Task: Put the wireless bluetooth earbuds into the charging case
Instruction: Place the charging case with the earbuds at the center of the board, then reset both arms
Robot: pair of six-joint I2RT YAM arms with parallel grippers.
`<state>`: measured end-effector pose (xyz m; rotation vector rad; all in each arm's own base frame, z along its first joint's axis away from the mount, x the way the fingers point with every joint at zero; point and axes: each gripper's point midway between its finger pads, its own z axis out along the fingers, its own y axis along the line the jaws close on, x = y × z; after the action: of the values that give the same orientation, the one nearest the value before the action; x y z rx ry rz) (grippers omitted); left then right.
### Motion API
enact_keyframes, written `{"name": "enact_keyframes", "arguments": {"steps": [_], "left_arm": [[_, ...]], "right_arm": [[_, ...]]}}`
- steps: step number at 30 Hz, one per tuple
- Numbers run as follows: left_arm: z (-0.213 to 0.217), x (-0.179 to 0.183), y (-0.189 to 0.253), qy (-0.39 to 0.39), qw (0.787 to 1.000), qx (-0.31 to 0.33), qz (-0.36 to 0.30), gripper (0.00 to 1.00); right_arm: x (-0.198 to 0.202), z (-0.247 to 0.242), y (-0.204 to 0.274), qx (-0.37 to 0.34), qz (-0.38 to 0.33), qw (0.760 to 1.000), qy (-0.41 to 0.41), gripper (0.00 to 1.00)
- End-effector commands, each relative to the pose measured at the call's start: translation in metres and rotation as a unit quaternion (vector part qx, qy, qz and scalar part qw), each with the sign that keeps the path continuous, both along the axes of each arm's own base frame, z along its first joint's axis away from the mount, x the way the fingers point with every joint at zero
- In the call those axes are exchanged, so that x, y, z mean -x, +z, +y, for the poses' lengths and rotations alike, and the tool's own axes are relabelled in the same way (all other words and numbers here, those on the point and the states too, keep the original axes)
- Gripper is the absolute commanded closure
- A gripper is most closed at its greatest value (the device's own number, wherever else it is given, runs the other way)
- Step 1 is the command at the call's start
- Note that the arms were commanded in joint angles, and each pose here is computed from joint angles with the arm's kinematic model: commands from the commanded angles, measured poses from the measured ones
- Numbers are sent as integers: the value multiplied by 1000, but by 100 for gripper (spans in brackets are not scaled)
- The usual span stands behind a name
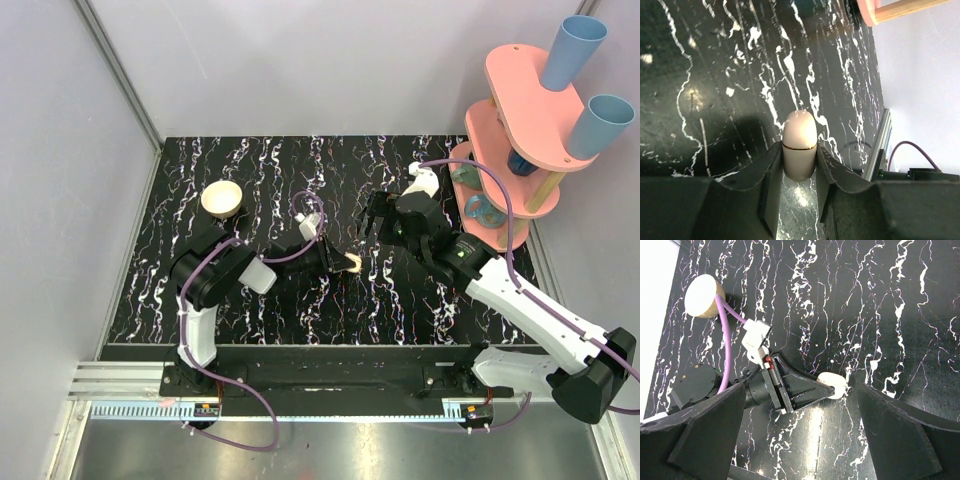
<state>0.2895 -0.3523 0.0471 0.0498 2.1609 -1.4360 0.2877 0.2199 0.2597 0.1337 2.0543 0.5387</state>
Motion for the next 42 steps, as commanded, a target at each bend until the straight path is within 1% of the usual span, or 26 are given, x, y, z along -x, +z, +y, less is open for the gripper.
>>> {"name": "enact_keyframes", "arguments": {"steps": [1,3,4,7,8,10,11,15,19,20,22,23,24,25,27,28,29,30,31,33,34,35,37,39,40,42], "left_arm": [[-8,-10,12,7,999,26,-26,73],[-6,-11,10,7,999,17,-27,69],[-6,-10,9,7,1000,13,-28,64],[-5,-12,7,7,1000,-7,-28,61],[-3,-13,5,6,999,-20,-32,50],[1,-13,7,11,999,-31,-36,43],[2,-13,7,11,998,-37,-43,36],[10,-13,11,20,997,-55,-52,30],[24,-16,15,38,993,-88,-70,27],[26,-17,26,39,991,-90,-89,27],[34,-18,26,47,988,-114,-94,26],[37,-20,38,47,985,-120,-118,26],[41,-19,38,48,983,-132,-120,26],[45,-22,44,51,978,-144,-142,25],[49,-23,64,48,974,-146,-168,25],[52,-25,71,49,970,-155,-179,21],[55,-26,87,53,967,-152,-198,5],[58,-27,94,51,964,-159,-205,1],[62,-28,100,49,960,-169,-219,1],[73,-30,122,66,953,-171,-240,1],[78,-32,129,75,950,-172,-249,1],[86,-33,147,91,946,-165,-264,1],[100,-36,159,124,938,-175,-272,1],[107,-34,185,143,932,-168,-287,1],[105,-29,192,124,929,-168,-305,1],[112,-21,215,146,923,-151,-322,1]], "right_arm": [[0,-5,11,-10,-17,1000,-6,0],[0,-6,11,-11,-18,1000,-7,0],[0,-6,11,-11,-18,1000,-8,0],[0,-11,12,-14,-21,999,-22,0],[0,-14,15,-16,-26,999,-27,0],[0,-18,15,-17,-32,999,-35,0],[1,-20,20,-23,-40,998,-37,0],[3,-26,23,-27,-51,997,-46,0],[4,-26,23,-28,-51,997,-45,0],[4,-27,23,-28,-51,997,-47,0],[3,-29,18,-23,-49,997,-51,0],[2,-29,18,-21,-51,997,-53,0],[1,-33,15,-8,-54,997,-57,0],[0,-34,15,-1,-56,997,-56,0],[-4,-37,13,22,-62,996,-55,0],[-8,-42,9,33,-59,996,-64,0],[-11,-47,6,38,-57,995,-75,0],[-13,-48,1,43,-51,995,-73,0],[-23,-60,-7,48,-40,994,-87,0],[-31,-65,-22,51,-16,996,-77,0],[-42,-79,-36,58,4,994,-94,0],[-46,-81,-44,53,20,995,-87,0],[-56,-93,-69,57,58,992,-96,0],[-67,-111,-83,38,89,990,-104,0],[-73,-118,-94,36,105,988,-112,0],[-79,-131,-101,23,114,985,-124,0]]}}
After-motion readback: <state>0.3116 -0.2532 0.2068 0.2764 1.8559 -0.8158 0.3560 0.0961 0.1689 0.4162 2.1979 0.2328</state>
